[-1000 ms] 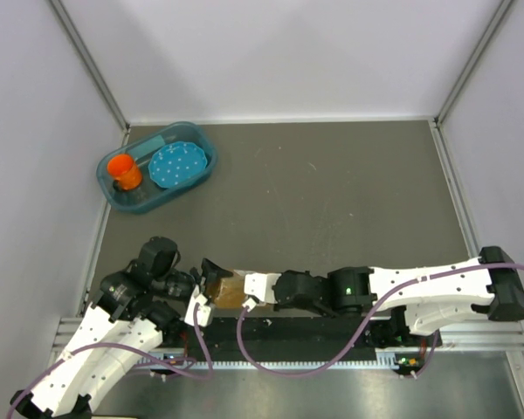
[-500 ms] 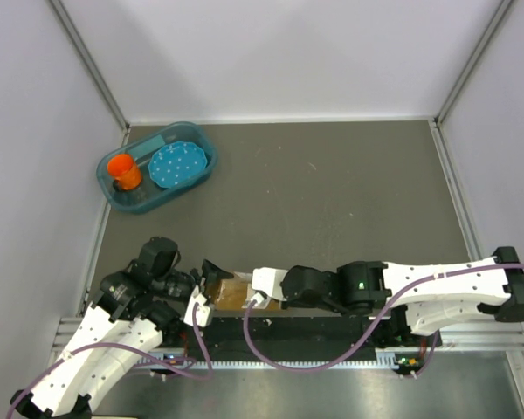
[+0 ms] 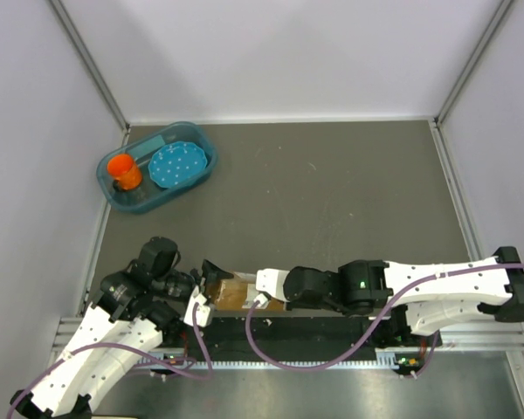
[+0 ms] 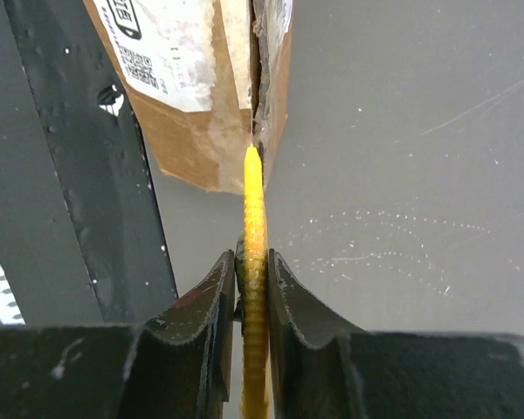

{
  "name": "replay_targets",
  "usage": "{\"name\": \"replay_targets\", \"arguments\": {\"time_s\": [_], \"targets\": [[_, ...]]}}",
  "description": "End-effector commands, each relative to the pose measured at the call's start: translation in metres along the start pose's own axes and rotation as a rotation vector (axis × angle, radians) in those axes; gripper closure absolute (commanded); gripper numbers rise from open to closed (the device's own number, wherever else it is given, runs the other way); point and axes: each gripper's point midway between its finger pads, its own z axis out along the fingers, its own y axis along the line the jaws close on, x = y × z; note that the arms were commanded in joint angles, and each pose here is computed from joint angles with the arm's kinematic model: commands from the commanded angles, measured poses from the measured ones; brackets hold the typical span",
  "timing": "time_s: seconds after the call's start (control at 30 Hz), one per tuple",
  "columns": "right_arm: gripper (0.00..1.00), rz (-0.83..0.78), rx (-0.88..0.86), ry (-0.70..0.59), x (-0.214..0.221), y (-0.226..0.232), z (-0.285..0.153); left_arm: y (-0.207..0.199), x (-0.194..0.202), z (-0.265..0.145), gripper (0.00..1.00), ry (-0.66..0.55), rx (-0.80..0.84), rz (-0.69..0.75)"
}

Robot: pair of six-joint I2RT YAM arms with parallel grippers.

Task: Unpack the express box
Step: Cut the express box at the center of the board.

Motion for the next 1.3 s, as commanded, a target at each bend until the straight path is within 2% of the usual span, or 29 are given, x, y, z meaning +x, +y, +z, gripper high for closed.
{"name": "replay_targets", "arguments": {"time_s": [0.0, 0.2, 0.37, 0.57, 0.97, 1.27], "targets": [[1.00, 0.003, 0.016, 0.080, 0.011, -0.006, -0.009, -0.017, -0.007, 0.000, 0.55, -0.032, 0.049, -0.077], [1.00, 0.004, 0.014, 0.149, 0.020, -0.009, -0.013, -0.016, -0.007, 0.000, 0.55, -0.033, 0.051, -0.082], [1.00, 0.013, 0.023, 0.133, 0.017, -0.015, -0.022, -0.016, -0.008, -0.001, 0.55, -0.034, 0.046, -0.079], [1.00, -0.004, -0.002, 0.166, 0.019, -0.009, -0.011, -0.015, -0.009, -0.001, 0.55, -0.039, 0.047, -0.077], [1.00, 0.023, 0.035, 0.070, -0.002, -0.021, -0.015, -0.015, -0.010, 0.000, 0.56, -0.043, 0.048, -0.074], [1.00, 0.013, 0.026, 0.066, -0.005, -0.018, -0.007, -0.013, -0.010, -0.001, 0.55, -0.042, 0.046, -0.075]]}}
